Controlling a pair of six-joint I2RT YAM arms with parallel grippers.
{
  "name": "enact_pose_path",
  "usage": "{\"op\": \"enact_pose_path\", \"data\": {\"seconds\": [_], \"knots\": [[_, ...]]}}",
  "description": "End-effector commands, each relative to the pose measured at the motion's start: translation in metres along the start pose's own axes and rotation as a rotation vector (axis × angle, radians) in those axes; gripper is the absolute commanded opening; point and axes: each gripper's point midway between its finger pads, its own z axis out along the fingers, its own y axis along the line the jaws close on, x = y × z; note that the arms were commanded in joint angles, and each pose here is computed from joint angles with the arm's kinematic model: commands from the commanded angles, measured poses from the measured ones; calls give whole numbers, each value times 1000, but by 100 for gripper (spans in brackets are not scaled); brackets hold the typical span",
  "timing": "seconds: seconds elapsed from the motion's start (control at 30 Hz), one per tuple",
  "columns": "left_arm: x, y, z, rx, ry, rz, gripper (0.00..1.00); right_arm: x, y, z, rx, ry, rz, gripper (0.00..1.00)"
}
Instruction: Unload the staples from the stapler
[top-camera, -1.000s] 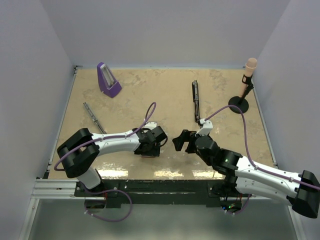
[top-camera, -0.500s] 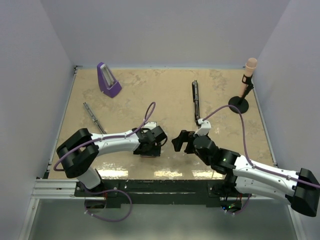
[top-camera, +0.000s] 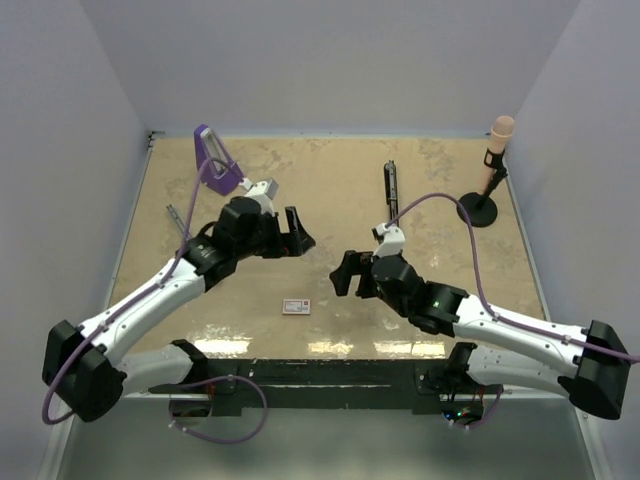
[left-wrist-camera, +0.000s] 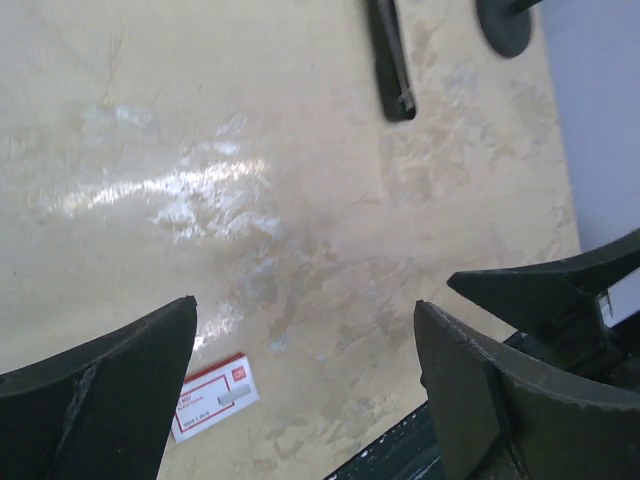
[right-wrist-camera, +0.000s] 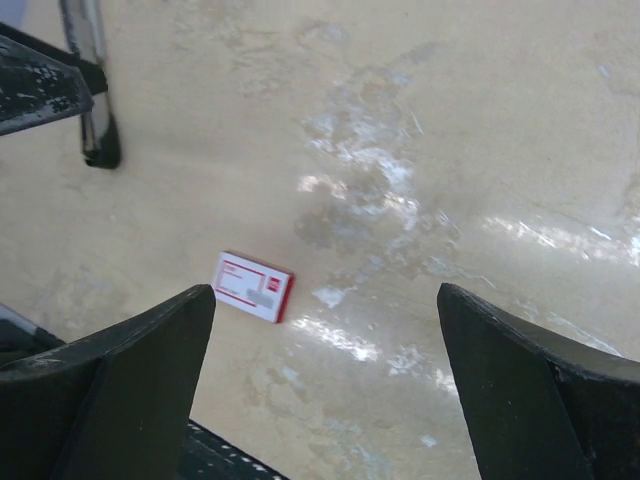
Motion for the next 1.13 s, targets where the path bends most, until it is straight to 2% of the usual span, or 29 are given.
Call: {"op": "enact_pose_path", "data": {"seconds": [0.0, 0.1, 0.23, 0.33, 0.67, 1.1], "knots": [[-47, -34, -39, 201, -161, 228, 95, -47, 46, -9, -78, -37, -3, 99], [-72, -28, -67, 163, -274, 278, 100, -64, 57, -13, -73, -43, -10, 99], [-90, -25, -108, 165, -414, 324, 100, -85, 66, -21, -83, -81, -15, 99], [-90, -21, -121, 184, -446, 302, 100, -96, 64, -25, -68, -123, -1, 99], [-85, -9, -125, 438, -370, 210, 100, -103, 62, -36, -121, -197, 58, 99], [-79, -3, -122, 447, -357, 204, 100, -107, 56, -46, -141, -239, 56, 99]]}}
